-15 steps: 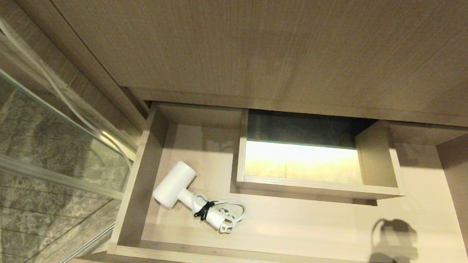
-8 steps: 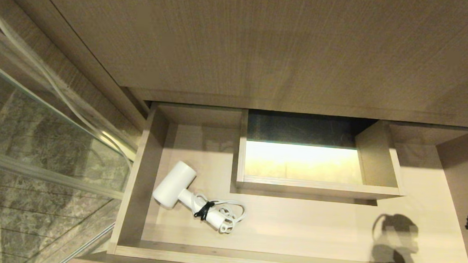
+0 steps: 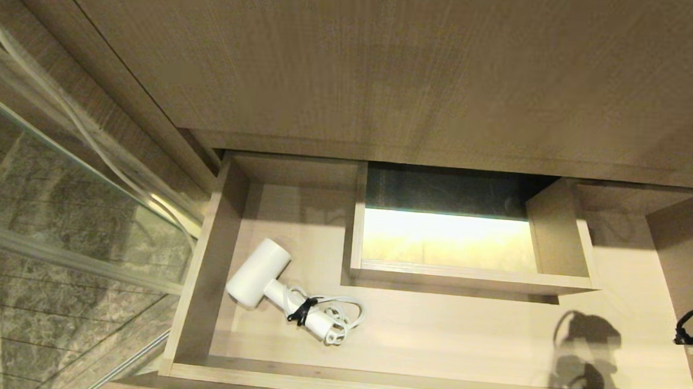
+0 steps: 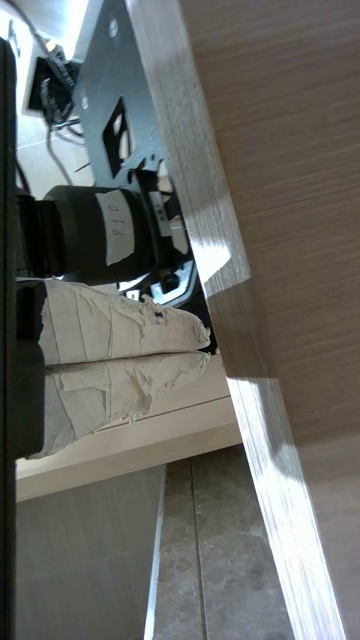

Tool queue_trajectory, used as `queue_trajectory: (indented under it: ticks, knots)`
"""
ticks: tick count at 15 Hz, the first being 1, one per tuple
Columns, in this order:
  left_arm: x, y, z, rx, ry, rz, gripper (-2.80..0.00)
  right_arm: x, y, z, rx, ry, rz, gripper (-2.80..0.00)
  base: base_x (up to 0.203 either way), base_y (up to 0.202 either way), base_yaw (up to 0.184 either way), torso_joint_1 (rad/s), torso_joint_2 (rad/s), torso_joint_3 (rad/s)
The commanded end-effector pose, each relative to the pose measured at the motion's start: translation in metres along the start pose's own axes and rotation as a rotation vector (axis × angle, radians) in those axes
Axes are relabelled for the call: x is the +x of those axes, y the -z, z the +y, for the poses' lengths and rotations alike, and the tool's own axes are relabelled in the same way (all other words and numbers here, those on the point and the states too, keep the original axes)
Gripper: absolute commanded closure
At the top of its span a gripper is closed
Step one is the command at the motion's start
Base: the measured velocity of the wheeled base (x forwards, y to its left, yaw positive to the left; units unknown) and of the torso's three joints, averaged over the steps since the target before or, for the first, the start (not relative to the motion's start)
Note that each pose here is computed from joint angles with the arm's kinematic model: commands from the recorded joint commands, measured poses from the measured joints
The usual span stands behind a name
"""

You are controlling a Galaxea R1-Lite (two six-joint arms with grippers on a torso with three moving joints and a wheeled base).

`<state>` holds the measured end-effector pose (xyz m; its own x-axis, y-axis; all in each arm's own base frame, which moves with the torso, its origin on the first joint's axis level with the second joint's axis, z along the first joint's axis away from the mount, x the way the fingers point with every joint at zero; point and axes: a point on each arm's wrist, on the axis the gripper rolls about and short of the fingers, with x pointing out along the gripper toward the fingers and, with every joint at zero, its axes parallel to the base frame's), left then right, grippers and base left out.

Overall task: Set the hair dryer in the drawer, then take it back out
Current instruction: Close the drawer

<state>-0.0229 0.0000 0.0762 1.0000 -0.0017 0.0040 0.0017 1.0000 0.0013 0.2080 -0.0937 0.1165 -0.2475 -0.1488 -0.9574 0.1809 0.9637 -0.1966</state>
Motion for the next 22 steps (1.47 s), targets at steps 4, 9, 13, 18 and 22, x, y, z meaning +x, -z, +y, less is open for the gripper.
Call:
queue_trajectory:
  ticks: [4, 9, 13, 18, 22]
  knots:
    - [0.000, 0.000, 0.000, 0.000, 0.000, 0.001, 0.00, 0.004, -0.011, -0.001, -0.002, 0.002, -0.015, 0.00, 0.000, 0.000, 0.000, 0.000, 0.00, 0.000]
    - [0.000, 0.000, 0.000, 0.000, 0.001, 0.000, 0.00, 0.004, -0.019, -0.002, 0.013, 0.011, -0.076, 0.00, 0.000, 0.000, 0.000, 0.000, 0.00, 0.000]
    - [0.000, 0.000, 0.000, 0.000, 0.000, 0.000, 0.00, 0.000, -0.018, -0.003, 0.021, 0.016, -0.102, 0.00, 0.000, 0.000, 0.000, 0.000, 0.00, 0.000]
    - [0.000, 0.000, 0.000, 0.000, 0.000, 0.001, 0.00, -0.006, -0.018, -0.004, 0.031, 0.003, -0.149, 0.00, 0.000, 0.000, 0.000, 0.000, 0.00, 0.000]
    - [0.000, 0.000, 0.000, 0.000, 0.000, 0.001, 0.00, -0.012, -0.017, -0.005, 0.041, 0.007, -0.179, 0.00, 0.000, 0.000, 0.000, 0.000, 0.00, 0.000]
